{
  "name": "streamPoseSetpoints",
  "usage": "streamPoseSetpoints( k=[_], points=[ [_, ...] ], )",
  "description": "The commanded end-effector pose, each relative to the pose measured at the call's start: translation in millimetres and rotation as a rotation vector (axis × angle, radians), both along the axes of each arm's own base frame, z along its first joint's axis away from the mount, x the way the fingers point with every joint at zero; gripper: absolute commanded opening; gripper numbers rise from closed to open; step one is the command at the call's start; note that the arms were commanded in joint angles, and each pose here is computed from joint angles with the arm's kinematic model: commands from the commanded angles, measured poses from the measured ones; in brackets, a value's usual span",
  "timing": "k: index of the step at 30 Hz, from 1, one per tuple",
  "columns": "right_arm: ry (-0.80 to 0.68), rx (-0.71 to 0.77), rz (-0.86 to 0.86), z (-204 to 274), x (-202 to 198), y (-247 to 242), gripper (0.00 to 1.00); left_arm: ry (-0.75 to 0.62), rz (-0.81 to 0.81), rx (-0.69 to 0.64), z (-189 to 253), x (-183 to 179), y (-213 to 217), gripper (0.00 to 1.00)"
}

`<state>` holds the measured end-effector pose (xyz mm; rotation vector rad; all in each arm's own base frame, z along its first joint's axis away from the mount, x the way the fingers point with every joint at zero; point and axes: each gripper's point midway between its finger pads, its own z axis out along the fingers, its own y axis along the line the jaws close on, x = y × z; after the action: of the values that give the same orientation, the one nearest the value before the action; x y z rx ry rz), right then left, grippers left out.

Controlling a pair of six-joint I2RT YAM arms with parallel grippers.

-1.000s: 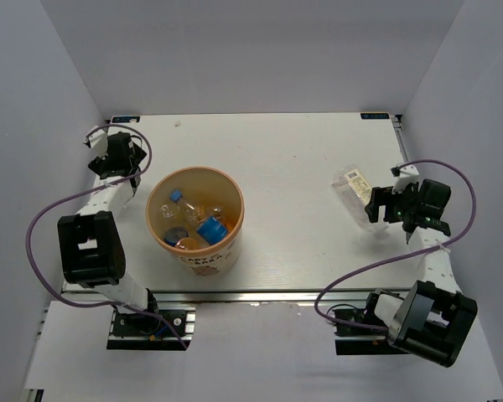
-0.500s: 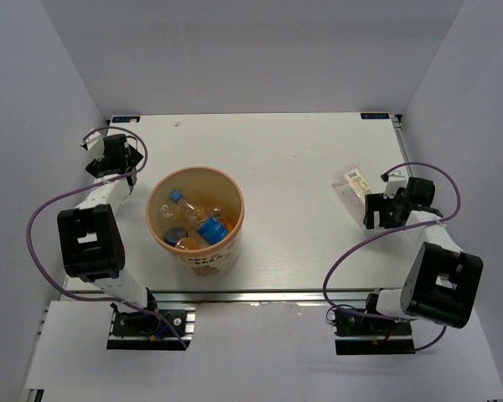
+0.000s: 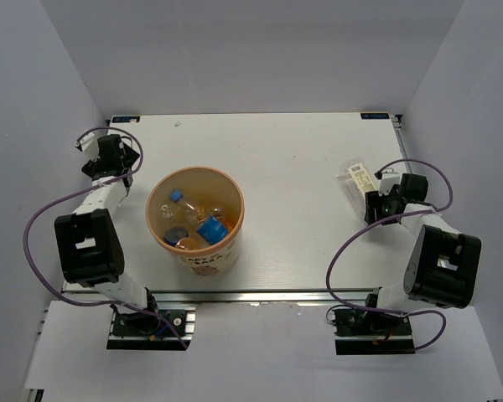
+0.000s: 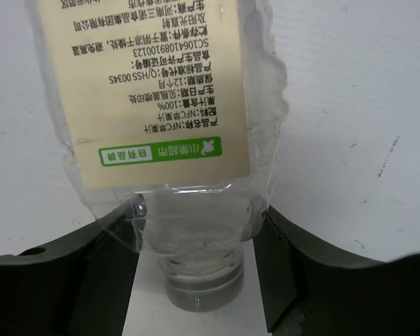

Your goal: Put the plastic bottles in the bin

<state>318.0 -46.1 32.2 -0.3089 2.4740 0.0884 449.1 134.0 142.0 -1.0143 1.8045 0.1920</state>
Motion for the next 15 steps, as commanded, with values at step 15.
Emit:
streamPoseSetpoints(
  k=[15],
  points=[
    [-0.578,0.176,0.361,184.6,24.7,113.4,0.0,-0.194,-0.059,-0.083,66.6,-44.4,-28.2,0.98]
  ],
)
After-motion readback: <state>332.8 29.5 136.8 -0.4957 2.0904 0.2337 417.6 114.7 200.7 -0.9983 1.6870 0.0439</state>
